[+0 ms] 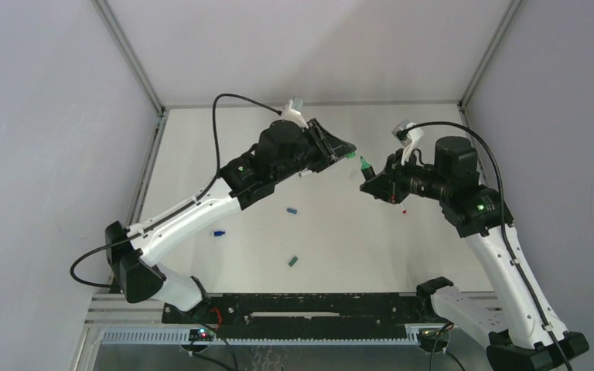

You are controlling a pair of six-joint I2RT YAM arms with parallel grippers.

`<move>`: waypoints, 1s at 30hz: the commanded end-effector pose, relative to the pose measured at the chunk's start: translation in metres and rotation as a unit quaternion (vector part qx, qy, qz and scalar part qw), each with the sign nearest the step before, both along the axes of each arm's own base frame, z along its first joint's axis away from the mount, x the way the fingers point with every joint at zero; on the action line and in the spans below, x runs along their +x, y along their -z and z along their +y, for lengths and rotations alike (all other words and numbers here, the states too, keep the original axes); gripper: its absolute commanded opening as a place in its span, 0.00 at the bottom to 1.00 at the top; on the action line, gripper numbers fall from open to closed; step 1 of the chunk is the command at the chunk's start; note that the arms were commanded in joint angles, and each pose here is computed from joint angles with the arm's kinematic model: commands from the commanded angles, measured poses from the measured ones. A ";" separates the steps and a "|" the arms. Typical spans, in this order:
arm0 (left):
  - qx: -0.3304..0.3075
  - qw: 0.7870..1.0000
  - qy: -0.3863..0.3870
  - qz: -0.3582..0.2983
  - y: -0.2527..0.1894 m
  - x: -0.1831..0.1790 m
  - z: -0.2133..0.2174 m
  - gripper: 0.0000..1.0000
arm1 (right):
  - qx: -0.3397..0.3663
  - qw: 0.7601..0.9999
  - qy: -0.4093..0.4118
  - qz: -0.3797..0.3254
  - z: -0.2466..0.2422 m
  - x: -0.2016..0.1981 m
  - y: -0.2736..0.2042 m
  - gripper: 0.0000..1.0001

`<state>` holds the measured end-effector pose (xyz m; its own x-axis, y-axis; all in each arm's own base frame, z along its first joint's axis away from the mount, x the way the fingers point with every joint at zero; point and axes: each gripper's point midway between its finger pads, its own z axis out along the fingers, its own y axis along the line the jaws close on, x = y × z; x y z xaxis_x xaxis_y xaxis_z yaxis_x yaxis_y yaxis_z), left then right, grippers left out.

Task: Insert the pens into the pen caps
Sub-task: Insert the pen cap onto the pen.

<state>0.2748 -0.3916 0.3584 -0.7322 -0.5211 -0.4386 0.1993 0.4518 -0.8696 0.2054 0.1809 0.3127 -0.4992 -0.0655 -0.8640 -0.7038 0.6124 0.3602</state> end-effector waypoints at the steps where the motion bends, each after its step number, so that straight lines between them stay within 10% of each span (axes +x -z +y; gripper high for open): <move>1: -0.021 0.999 -0.026 -0.022 -0.037 0.003 0.005 0.04 | 0.032 0.999 0.030 0.005 0.007 0.014 -0.014 0.00; 30: -0.004 1.000 -0.007 -0.029 -0.037 -0.002 -0.008 0.05 | 0.051 0.997 0.024 0.048 0.022 0.015 -0.002 0.00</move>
